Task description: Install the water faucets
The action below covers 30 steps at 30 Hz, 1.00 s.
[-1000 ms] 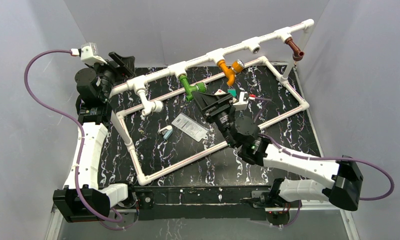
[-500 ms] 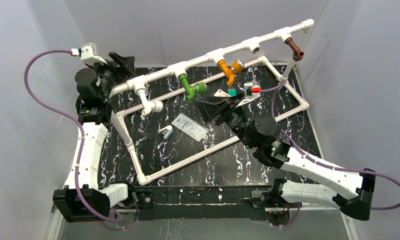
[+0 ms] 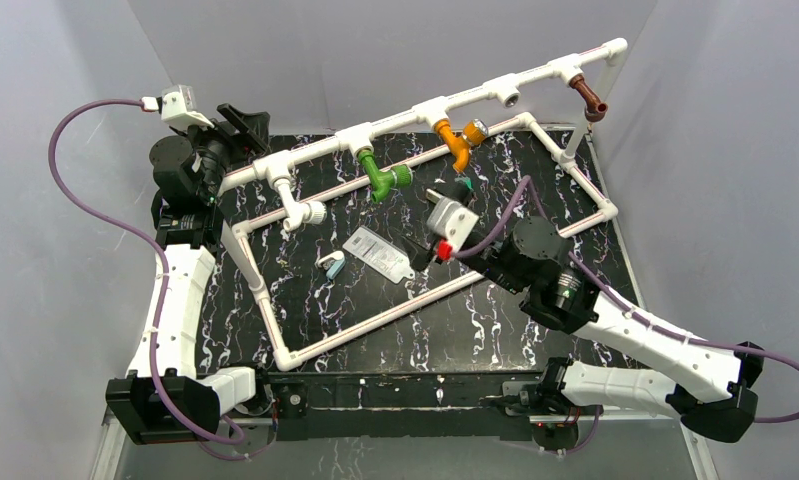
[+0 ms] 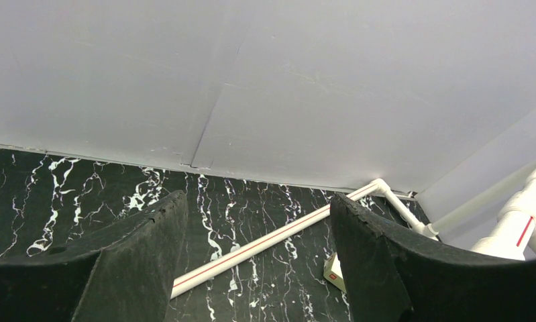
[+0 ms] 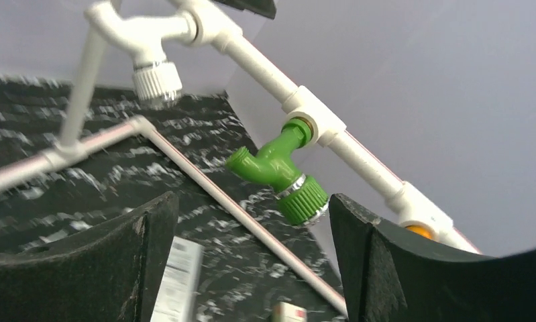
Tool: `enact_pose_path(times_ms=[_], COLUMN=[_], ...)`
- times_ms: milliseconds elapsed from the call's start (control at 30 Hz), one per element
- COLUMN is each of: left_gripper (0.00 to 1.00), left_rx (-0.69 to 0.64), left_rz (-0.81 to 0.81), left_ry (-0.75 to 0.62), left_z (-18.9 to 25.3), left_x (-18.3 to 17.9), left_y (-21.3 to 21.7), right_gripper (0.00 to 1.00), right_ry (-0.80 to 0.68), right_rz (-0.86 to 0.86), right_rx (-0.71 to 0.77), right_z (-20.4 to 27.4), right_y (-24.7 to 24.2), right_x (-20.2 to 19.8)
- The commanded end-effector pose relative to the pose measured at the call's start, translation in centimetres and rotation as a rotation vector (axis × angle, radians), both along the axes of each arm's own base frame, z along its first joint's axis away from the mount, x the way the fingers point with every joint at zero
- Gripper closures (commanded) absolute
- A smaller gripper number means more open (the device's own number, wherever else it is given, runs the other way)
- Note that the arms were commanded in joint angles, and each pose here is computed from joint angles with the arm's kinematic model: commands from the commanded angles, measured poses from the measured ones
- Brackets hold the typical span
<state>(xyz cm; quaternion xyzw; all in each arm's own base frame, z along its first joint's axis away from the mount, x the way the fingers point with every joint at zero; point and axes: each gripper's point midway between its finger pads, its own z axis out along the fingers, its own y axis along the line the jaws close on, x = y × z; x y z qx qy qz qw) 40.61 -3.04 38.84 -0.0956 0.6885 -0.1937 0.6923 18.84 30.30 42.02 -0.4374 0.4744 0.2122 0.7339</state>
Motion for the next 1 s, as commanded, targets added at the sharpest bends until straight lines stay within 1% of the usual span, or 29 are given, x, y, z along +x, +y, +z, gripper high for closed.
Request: enact_pose_path(times_ms=[0,300,367,533,733,967], left_gripper=[0.25,0.25,0.25,0.25,0.25,0.25], left_rx=[-0.029,-0.033,-0.034,-0.035,-0.037,-0.038], left_rz=[0.032,0.032,0.031,0.033,0.034,0.030], left_ry=[0.592,0.599,0.599,0.600,0.600,0.602], left_z=[-18.5,-18.8,-18.7,-18.7,-18.7,-18.8], left_x=[-1.8,-1.7,-1.7,-1.7,-1.7,-1.7], left_y=[1.2,1.3,1.2,1.4,1.4,1.3], right_gripper=[0.11,0.10,0.10,0.10,0.14,0.27], right_ry=[-0.375,-0.748,-0.800,-0.857,-0.877,-0.847], right_rz=[-0.003,-0.147,-0.166,-0.217,-0.304,-0.389], right_rx=[-0.211,-0.456,-0.479,-0.520,-0.554,-0.552], right_z=[2.0,1.7,1.7,1.8,1.3,1.7], right_y=[-0.3,0.5,0.8,1.9,3.2,3.7], right_x=[0.0,2.7,3.0,4.2,6.2,7.9])
